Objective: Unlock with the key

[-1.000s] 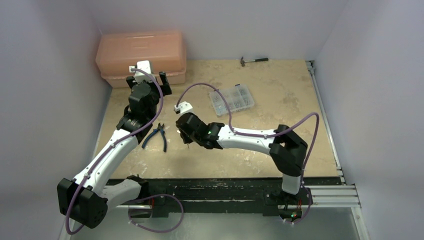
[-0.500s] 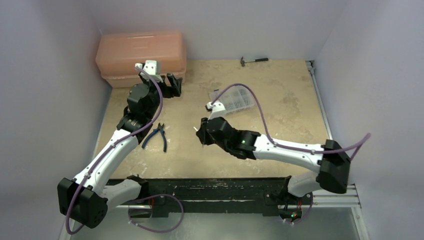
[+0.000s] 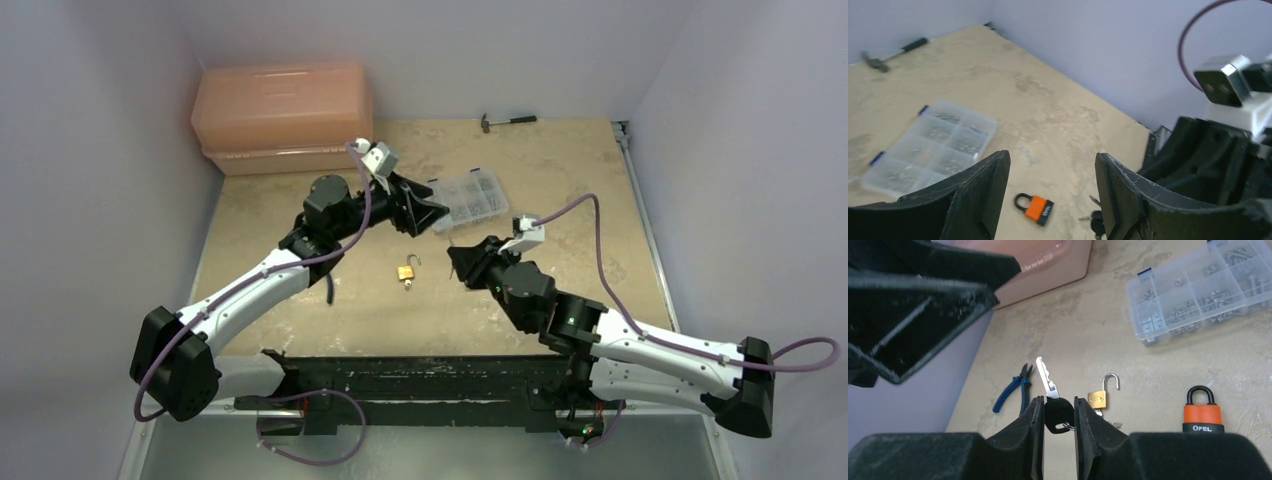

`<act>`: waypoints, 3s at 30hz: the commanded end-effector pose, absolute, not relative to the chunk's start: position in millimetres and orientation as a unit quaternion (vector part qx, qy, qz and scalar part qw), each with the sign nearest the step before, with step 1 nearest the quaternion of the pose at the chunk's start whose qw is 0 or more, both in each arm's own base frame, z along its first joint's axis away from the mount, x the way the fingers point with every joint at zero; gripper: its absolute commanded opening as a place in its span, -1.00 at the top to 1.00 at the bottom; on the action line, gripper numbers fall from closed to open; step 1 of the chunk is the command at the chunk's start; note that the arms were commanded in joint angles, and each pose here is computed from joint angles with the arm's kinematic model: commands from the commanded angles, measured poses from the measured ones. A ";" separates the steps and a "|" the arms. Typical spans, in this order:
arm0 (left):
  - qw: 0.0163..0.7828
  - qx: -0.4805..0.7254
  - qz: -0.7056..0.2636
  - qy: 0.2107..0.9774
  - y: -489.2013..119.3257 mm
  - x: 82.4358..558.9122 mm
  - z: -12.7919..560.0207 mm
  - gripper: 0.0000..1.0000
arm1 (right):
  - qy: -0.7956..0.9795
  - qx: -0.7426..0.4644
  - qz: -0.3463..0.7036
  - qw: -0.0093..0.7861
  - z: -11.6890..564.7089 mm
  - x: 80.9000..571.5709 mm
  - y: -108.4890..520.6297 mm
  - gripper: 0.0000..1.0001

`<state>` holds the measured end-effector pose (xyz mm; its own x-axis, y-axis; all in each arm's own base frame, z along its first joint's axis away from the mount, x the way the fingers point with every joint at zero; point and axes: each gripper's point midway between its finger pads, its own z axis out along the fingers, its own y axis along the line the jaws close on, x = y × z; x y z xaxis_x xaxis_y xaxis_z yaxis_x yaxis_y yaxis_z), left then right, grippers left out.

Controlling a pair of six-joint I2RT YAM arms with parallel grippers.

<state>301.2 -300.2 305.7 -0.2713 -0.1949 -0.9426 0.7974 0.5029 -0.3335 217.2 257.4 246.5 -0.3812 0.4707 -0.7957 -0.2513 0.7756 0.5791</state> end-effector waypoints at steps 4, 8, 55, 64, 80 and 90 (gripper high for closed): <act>0.497 0.258 -0.560 0.611 -339.8 259.2 320.0 -0.29 | 0.715 0.132 0.336 0.599 279.2 223.3 225.2 1.00; 0.484 0.260 -0.568 0.613 -345.3 257.3 315.4 -0.21 | 0.705 0.133 0.341 0.607 286.9 222.3 220.0 1.00; 0.505 0.259 -0.519 0.639 -347.0 266.5 309.7 1.00 | 0.724 -0.011 0.358 0.590 296.8 201.1 248.5 -0.97; 0.533 0.282 -0.482 0.636 -335.7 265.0 317.4 1.00 | 0.729 -0.087 0.389 0.557 264.9 174.9 255.8 -0.93; 0.507 0.276 -0.546 0.607 -340.9 243.0 337.3 1.00 | 0.651 -0.127 0.403 0.630 303.4 192.2 241.1 -0.49; 0.505 0.270 -0.544 0.613 -341.4 246.6 333.5 1.00 | 0.637 -0.149 0.407 0.638 314.2 219.9 245.7 -0.30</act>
<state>249.3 -342.1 301.6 -0.4014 -0.1591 -0.9020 0.8510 0.2992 -0.4315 224.2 232.2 266.0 -0.2288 0.2754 -0.9337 -0.6153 0.7024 0.3579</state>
